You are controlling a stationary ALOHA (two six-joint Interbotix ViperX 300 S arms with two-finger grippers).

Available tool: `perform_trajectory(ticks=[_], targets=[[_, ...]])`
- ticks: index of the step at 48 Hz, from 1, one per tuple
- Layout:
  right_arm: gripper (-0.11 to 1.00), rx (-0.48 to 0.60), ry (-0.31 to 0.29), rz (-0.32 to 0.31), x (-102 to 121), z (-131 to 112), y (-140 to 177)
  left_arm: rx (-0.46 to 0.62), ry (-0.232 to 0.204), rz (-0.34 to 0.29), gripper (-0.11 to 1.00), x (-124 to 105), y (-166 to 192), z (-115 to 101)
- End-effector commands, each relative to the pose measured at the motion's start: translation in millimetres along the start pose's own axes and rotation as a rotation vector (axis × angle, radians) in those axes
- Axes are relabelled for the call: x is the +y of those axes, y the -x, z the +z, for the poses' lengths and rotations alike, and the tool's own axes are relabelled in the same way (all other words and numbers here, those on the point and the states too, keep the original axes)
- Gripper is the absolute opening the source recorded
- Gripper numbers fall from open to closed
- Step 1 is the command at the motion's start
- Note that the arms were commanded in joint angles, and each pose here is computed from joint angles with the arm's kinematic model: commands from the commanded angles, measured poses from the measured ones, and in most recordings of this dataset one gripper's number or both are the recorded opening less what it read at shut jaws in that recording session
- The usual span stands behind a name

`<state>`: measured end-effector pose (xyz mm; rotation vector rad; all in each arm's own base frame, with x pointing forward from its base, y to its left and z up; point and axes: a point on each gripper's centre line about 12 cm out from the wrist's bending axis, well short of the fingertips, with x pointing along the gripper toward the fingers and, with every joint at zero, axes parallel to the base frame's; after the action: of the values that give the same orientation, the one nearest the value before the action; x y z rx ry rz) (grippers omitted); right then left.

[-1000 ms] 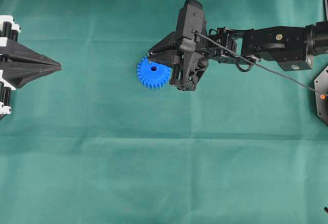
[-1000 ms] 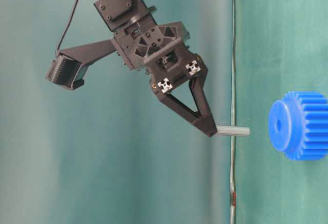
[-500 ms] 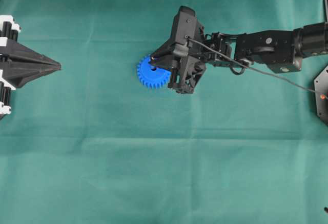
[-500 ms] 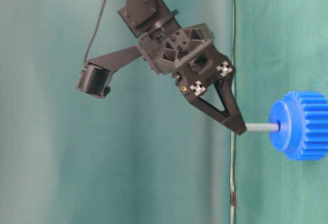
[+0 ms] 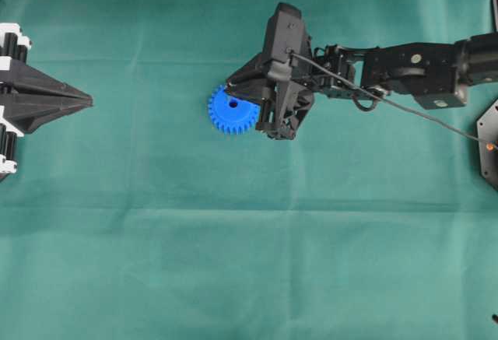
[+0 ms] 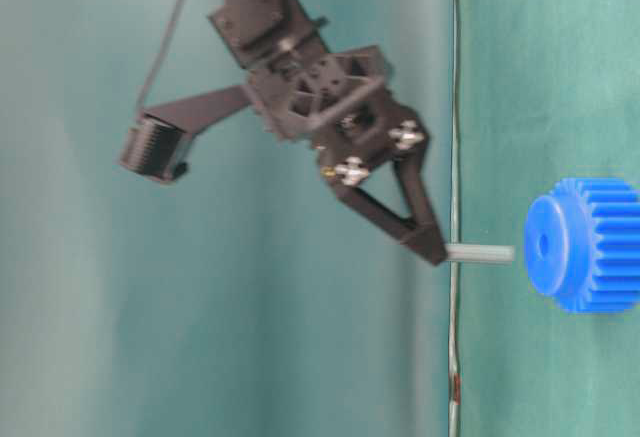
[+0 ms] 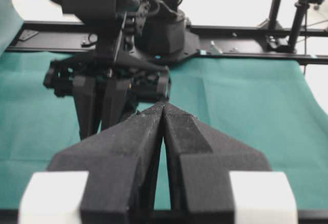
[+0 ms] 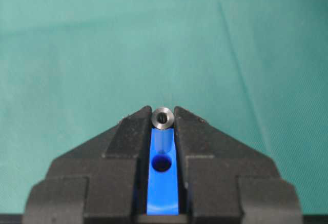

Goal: Insert the shaft placed at a random location into the center hole of the medium gear at another random location.
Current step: 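Align the held shaft above the gear's center hole with the right gripper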

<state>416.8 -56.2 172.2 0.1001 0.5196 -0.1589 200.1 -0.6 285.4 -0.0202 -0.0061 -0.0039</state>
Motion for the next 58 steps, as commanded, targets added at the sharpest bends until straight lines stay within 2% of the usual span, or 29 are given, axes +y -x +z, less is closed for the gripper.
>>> perform_trajectory(ticks=[1, 31, 41, 50, 58], targets=[[0.13, -0.052, -0.004, 0.006, 2.4, 17.2, 9.6, -0.021, -0.003, -0.003, 0.00, -0.6, -2.7, 8.6], [0.13, 0.013, -0.011, 0.005, 3.7, -9.7, -11.3, -0.020, -0.003, -0.003, 0.00, -0.6, -2.6, 8.0], [0.13, 0.002, -0.010, 0.006, 4.0, -5.0, -8.8, -0.021, -0.003, -0.003, 0.00, -0.6, -2.7, 8.6], [0.13, -0.048, 0.005, 0.012, 5.2, 12.1, 6.7, -0.018, -0.003, -0.003, 0.00, -0.6, -2.7, 8.3], [0.13, -0.049, 0.007, 0.011, 4.6, 12.0, 7.1, -0.017, -0.003, -0.003, 0.00, -0.5, -2.6, 7.6]])
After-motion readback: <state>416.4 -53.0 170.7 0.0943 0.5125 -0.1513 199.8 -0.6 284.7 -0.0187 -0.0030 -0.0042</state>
